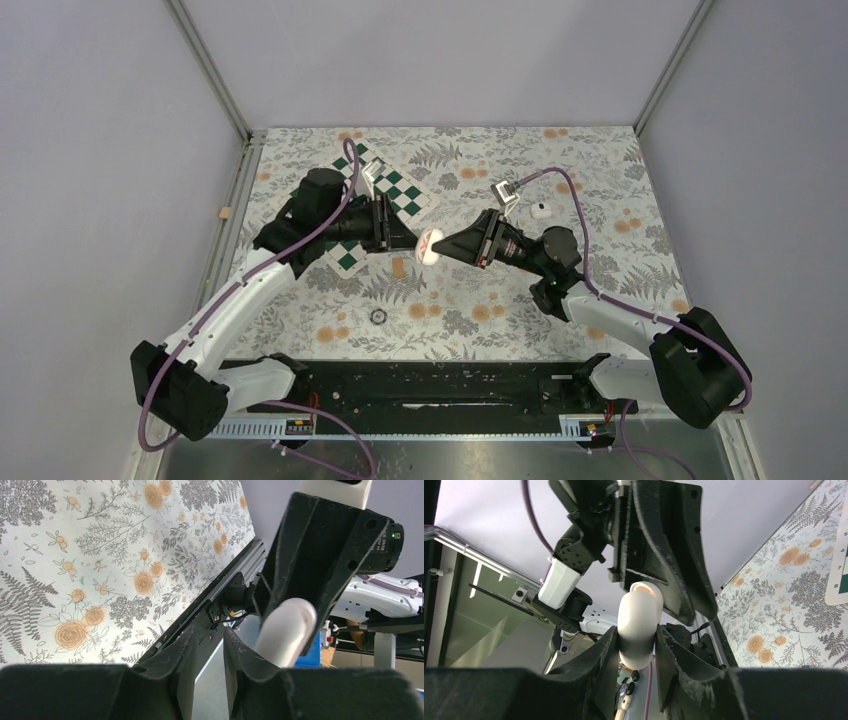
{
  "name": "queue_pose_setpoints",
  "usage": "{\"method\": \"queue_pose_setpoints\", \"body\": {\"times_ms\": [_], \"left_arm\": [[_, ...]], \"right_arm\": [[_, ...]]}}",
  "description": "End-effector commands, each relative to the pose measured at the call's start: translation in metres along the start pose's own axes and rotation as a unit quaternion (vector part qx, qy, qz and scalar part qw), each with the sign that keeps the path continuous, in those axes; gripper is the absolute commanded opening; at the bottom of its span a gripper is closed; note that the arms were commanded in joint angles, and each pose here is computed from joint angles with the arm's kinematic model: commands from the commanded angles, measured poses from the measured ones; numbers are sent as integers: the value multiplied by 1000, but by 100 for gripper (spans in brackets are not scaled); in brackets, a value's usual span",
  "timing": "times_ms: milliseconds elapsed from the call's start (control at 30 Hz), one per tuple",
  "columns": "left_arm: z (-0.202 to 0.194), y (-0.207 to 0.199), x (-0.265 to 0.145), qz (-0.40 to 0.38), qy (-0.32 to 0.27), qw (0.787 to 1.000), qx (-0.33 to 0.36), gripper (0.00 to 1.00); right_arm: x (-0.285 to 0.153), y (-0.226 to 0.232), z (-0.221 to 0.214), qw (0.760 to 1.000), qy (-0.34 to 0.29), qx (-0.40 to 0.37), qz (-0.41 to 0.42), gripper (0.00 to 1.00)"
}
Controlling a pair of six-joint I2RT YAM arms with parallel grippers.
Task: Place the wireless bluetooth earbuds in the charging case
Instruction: Close the charging case, then place the charging case at the center of the board.
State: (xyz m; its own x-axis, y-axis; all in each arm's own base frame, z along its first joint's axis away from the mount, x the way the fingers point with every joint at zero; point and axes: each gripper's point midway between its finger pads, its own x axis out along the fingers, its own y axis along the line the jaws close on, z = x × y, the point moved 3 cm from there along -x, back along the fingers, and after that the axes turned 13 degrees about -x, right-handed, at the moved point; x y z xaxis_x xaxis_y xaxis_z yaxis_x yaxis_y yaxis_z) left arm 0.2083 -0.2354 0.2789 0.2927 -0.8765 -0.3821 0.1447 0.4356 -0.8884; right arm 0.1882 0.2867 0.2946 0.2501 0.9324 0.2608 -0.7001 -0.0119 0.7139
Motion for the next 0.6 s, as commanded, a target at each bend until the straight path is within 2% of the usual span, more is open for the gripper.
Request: {"method": "queue_pose_setpoints", "body": {"times_ms": [0,233,367,467,567], "left_arm": [[4,-31,-6,-1,-31,998,49,25],[-3,-44,-17,12,-41,997,67,25],[-1,-36,-20,40,-55,995,69,25],[6,-28,-34,92,-87,988,88,26],[9,-23,-52,126,-121,979,104,30]], "right_arm": [[7,17,13,999,-11,-40,20,0],[6,4,10,999,-5,-45,-17,0],[5,-2,9,998,-3,-45,-34,0],[-7,-22,6,993,10,-63,-100,0],[-42,-65,2,969,19,-80,-231,0]]}}
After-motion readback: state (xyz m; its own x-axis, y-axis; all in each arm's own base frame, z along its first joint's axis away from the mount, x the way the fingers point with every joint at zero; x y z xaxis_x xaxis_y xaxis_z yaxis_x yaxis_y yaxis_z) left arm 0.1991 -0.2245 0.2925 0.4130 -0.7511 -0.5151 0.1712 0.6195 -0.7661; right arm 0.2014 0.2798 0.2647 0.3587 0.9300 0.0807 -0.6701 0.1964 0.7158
